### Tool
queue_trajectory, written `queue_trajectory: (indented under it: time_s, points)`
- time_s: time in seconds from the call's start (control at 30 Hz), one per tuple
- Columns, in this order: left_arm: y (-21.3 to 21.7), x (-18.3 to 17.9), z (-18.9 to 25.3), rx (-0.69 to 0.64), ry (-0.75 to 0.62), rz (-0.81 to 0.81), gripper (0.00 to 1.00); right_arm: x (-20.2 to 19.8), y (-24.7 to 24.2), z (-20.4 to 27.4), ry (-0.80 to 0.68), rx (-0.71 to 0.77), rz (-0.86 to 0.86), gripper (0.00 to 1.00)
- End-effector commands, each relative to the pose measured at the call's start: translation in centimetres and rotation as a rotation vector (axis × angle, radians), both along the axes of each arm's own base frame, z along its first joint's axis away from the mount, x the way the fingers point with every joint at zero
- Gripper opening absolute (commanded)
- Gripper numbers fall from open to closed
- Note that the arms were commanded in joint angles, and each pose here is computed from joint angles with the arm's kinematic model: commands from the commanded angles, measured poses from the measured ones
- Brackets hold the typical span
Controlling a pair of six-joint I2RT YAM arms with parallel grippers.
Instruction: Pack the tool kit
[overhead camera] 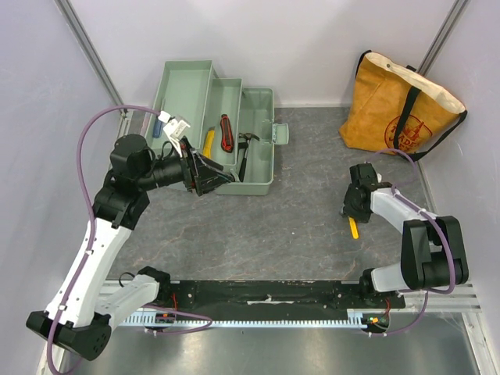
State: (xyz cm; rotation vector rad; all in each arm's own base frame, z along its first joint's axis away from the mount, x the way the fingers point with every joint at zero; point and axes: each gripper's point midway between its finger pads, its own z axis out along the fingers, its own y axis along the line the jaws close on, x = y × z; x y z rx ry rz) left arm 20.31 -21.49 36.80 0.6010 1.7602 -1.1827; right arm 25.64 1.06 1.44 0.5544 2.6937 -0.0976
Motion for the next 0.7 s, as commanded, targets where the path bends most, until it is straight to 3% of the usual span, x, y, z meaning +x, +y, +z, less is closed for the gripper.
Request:
queue_trajectory:
  time_s: [0.0,0.07,0.13,0.23,0.4,0.67]
  points:
    - [-0.8,-0.5,0.6,-0.061,0.015,-0.055,0.71,0.9,0.3,0.4,-0.014,-0.017,-0.005,0.46]
    - [-1.1,-0.5,0.4,-0.075,0.027,-0.072,0.71,1.0,0.4,0.4,-0.017,-0.022,-0.006,0.34]
    - [-1.4,-0.5,0.2,-0.088,0.047,-0.082,0.71,1.1,0.7,0.5,-0.021,-0.013,0.002,0.15]
    - [-2.1,-0.6,-0.5,-0.095,0.072,-0.109,0.71,1.4,1.5,1.1,-0.045,0.017,0.021,0.00]
    - [-3.5,-0.5,-2.0,-0.096,0.146,-0.137,0.71,3.2,6.5,4.9,-0.197,0.265,0.131,0.00]
    - [-7.0,-0.1,-1.8,-0.140,0.199,-0.172,0.69,3.6,18.1,21.8,-0.632,0.883,0.392,0.00]
